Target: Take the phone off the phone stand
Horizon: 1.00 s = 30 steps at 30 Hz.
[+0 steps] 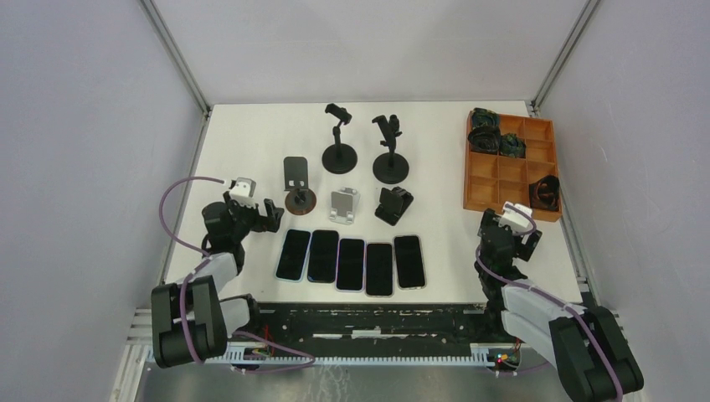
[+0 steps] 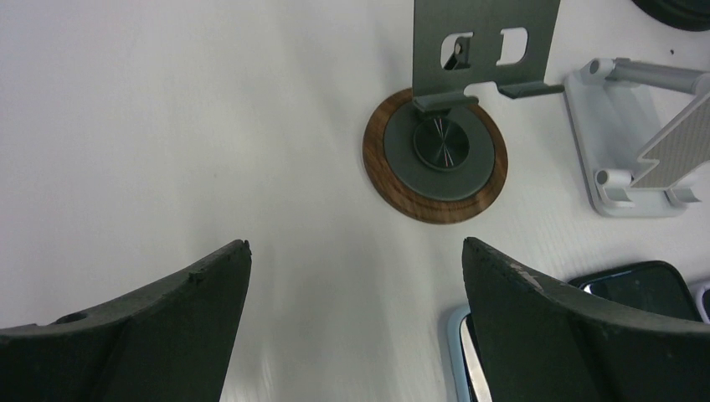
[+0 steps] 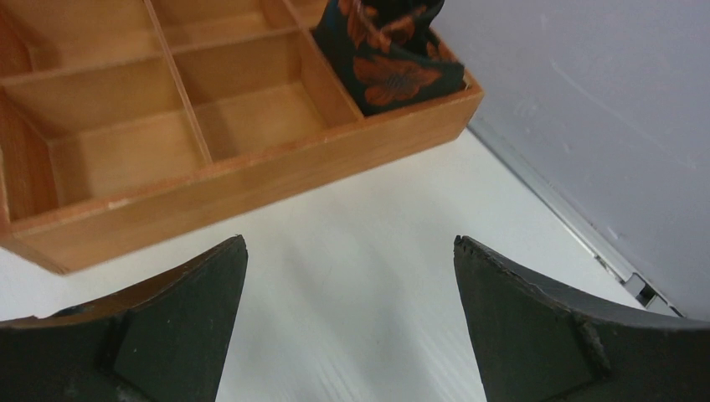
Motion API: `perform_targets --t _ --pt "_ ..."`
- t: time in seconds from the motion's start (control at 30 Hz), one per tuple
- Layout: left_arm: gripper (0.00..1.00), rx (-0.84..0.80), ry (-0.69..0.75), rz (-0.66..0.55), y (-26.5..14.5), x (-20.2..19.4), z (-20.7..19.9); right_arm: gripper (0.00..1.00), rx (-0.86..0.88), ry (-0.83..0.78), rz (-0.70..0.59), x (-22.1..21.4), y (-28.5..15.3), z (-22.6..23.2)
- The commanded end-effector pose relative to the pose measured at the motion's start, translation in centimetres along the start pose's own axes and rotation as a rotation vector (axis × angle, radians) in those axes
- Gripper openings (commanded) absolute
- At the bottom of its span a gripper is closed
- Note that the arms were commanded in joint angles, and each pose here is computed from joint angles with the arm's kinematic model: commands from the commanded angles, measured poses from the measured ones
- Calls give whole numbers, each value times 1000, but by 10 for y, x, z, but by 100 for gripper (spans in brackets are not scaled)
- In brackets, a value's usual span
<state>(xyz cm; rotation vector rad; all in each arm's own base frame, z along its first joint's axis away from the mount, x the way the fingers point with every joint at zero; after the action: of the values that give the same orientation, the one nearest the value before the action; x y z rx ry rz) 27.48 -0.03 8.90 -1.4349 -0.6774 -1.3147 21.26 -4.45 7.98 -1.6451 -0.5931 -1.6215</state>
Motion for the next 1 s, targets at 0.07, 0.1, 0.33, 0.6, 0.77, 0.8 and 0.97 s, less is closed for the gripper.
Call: perform_targets --t 0.07,0.1,0.33,0.6,0.77,0.8,0.97 --pt "100 13 29 -184 17 31 13 98 -24 28 -147 14 1 -16" --pt "100 18 24 -191 20 32 15 98 -19 21 -152 16 3 -13" --pt "100 54 -19 -254 31 29 20 98 54 -2 -176 17 7 -4" --pt "100 172 48 -314 16 29 10 98 256 -88 -180 16 3 17" --pt "100 240 65 -301 21 23 5 98 369 -113 -179 13 1 26" --pt "100 250 44 -240 27 18 8 98 371 -118 -225 18 -2 22" --pt "100 252 20 -155 49 17 16 98 362 -114 -161 11 9 27"
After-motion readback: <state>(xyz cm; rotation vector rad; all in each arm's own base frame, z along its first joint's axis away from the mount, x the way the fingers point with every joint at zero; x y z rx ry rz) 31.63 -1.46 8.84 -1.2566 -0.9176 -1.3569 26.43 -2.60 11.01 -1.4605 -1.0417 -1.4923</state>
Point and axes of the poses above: each gripper's point midway between its finger pads, its own y axis out along the fingers, its own z axis along the line the jaws close on, x = y × z, the point moved 5 cm from there along -y, back along the fingers, and after that the axes turned 13 degrees about y, right-handed, at the moved point
